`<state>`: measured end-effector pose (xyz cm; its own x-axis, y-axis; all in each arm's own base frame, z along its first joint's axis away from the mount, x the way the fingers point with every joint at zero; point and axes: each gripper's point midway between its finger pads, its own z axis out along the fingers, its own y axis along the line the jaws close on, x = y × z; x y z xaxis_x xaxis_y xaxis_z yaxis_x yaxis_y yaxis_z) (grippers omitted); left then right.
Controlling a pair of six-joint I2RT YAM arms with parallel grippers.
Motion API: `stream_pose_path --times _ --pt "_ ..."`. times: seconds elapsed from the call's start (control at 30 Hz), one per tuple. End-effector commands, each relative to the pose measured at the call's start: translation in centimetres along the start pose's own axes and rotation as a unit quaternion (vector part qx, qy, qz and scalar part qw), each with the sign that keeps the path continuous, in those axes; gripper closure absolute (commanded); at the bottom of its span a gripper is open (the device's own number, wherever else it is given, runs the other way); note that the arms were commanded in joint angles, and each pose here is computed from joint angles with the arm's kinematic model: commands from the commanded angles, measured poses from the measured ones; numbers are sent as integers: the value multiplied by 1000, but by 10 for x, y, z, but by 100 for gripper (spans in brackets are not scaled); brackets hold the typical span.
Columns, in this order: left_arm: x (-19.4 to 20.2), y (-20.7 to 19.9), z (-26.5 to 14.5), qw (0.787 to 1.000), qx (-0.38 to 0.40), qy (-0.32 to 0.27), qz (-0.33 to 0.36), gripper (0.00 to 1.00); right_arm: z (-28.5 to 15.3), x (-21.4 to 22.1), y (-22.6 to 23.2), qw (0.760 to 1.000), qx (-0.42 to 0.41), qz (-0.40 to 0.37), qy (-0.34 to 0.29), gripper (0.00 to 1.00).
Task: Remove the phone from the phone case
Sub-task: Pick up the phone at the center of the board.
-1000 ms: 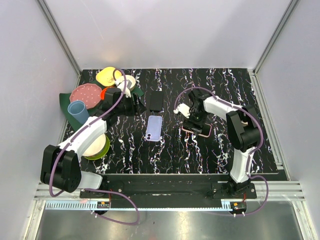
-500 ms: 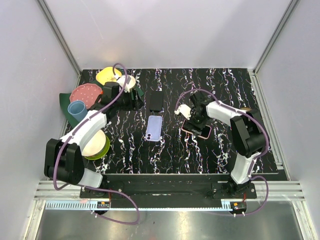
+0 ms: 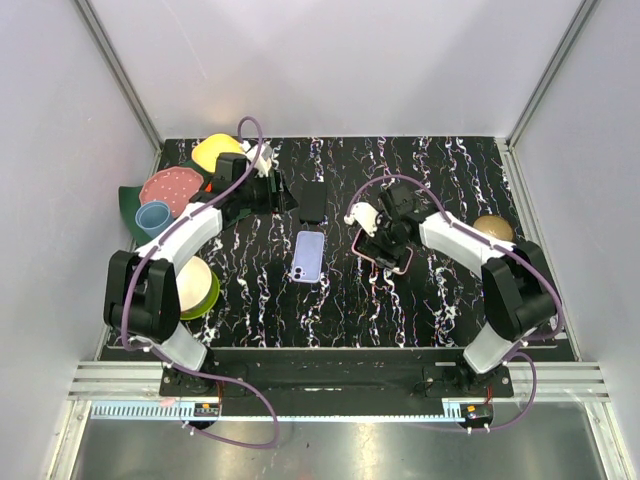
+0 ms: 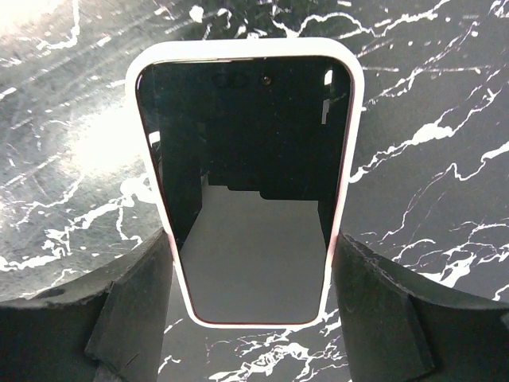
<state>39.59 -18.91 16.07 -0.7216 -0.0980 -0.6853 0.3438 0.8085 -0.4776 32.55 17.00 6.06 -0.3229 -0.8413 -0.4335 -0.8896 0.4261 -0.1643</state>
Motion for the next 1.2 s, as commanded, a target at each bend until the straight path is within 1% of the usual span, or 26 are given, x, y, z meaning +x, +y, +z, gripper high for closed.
stream_pose_path --times 0.0,0.13,0.3,0.53,0.67,0.83,1.17 --pt "-22 -23 0 999 51 -17 0 32 -22 -44 0 996 23 -11 -83 59" --pt "-16 -29 8 997 80 0 -14 33 -28 -57 6 993 26 -18 -110 59" --pt "-3 -29 19 995 96 25 -22 33 -33 -65 15 990 26 -26 -135 58" --pt "12 -50 27 987 146 63 -31 33 -47 -90 26 983 39 -46 -171 57" --pt "24 -71 30 982 169 83 -25 33 -46 -97 23 982 65 -58 -166 57" --pt "36 -91 32 975 194 103 -20 33 -48 -106 24 979 77 -65 -177 56" --pt "60 -118 33 962 236 138 -5 33 -52 -112 23 976 89 -67 -187 56"
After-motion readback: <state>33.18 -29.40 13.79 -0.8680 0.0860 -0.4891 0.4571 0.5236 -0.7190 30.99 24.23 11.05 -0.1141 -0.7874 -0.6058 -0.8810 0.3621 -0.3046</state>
